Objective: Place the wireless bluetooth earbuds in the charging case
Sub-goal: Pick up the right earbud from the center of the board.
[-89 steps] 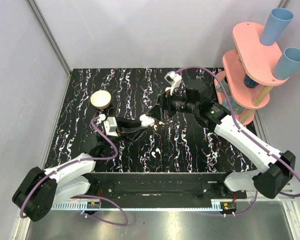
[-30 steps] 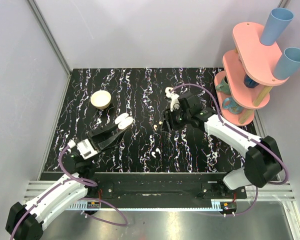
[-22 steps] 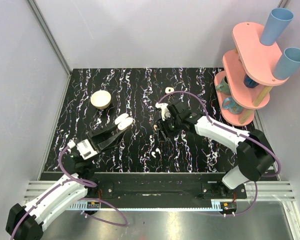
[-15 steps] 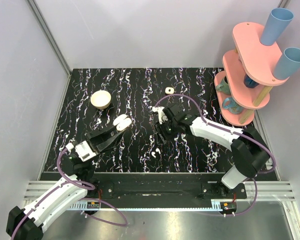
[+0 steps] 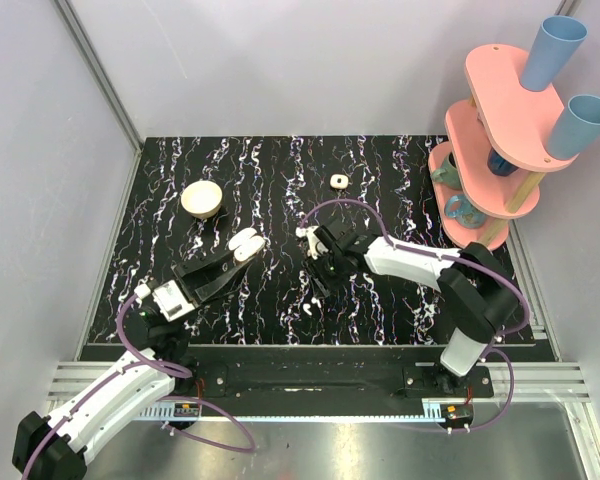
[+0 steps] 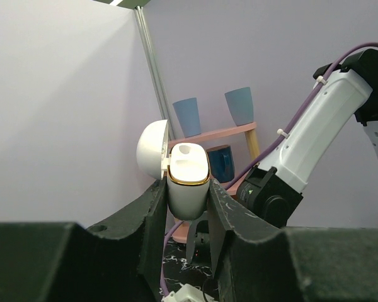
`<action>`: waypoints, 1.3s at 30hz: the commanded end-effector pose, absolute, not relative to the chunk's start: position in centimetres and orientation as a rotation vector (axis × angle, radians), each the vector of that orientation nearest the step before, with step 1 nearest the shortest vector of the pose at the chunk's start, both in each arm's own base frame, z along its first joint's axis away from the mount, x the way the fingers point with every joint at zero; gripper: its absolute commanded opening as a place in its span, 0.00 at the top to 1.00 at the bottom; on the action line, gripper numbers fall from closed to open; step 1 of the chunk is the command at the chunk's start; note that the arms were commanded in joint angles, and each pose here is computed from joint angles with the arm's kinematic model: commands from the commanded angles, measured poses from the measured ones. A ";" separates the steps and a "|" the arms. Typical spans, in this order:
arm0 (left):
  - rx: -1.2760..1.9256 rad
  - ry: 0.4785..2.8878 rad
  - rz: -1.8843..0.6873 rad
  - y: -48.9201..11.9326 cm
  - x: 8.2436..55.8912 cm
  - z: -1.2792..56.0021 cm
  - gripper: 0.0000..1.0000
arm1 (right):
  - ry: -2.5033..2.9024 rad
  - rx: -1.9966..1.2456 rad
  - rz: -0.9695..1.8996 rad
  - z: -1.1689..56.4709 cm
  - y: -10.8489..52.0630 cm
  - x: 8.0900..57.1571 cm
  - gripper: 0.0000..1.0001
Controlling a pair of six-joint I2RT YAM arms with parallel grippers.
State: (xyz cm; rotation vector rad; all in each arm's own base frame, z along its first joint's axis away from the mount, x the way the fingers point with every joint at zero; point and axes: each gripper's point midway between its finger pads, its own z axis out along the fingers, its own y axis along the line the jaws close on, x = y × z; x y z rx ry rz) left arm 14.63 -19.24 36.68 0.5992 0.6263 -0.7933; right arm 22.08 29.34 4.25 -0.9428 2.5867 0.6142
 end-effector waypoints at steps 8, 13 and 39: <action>0.594 0.556 -0.768 -18.7 13.8 38.4 1.00 | 2.511 -1.011 0.624 4.4 31.7 23.0 0.54; 0.594 0.561 -0.770 -18.7 13.9 38.3 1.00 | 2.508 -1.015 0.620 4.3 31.9 22.9 0.54; 0.593 0.566 -0.782 -18.9 14.0 38.1 1.00 | 2.524 -1.060 0.557 2.8 32.0 23.0 0.57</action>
